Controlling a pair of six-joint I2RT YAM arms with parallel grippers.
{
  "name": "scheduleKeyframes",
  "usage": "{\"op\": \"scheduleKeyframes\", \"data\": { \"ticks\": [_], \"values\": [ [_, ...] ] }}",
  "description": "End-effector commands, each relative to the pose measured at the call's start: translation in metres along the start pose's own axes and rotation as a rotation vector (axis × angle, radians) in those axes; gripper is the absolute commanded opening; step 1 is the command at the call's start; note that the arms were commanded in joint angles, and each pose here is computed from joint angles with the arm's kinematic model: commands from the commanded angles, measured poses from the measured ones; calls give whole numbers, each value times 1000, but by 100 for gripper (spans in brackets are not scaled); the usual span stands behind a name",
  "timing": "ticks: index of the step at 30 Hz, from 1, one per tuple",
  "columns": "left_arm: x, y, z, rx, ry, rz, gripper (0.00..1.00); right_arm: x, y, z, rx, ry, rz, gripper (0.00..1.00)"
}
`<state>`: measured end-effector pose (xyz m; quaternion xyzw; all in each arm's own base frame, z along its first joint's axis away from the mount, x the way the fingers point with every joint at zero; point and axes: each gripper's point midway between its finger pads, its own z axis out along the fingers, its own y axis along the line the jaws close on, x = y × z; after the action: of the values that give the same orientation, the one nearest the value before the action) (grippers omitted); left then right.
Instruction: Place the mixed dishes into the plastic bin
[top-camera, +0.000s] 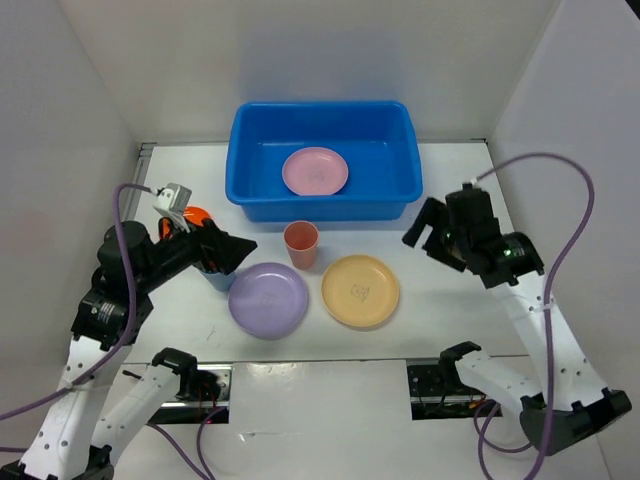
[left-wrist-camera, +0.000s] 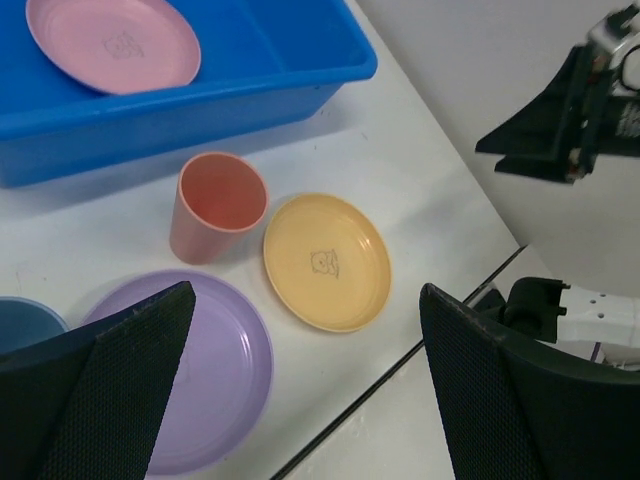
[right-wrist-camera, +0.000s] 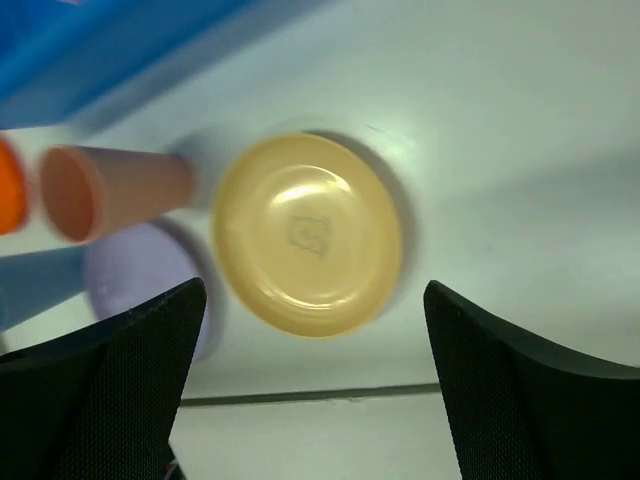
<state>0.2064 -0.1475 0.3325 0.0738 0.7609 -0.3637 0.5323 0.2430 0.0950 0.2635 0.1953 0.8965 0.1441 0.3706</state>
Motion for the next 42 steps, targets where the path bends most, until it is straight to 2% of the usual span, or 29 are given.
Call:
{"op": "scheduleKeyframes", "data": {
  "ticks": [1,2,5,8,12,27,33,36,38,39,42],
  "values": [
    [22,12,12,-18,89,-61,99,20,-12,30,-63,30,97,93],
    [29,15,16,-17,113,-72,99,35,-27,45,-42,52,136,93],
    [36,17,17,-16,132,-90,99,57,-35,50,-64,90,174,90],
    [30,12,14,1,94,-93,99,53,-39,57,-19,71,221,87],
    [30,11,17,9,103,-105,99,78,-36,79,-47,151,279,86],
    [28,5,21,46,90,-122,99,163,-57,122,61,280,275,86],
    [30,5,22,54,93,-140,99,177,-60,135,100,284,273,86],
    [31,4,21,56,88,-146,99,183,-64,143,125,290,268,78],
    [31,4,21,56,88,-146,99,187,-62,146,126,301,264,66],
    [31,4,21,56,88,-146,99,190,-64,148,143,302,262,55],
    [31,4,21,56,88,-146,99,193,-59,148,147,297,263,40]
  ]
}}
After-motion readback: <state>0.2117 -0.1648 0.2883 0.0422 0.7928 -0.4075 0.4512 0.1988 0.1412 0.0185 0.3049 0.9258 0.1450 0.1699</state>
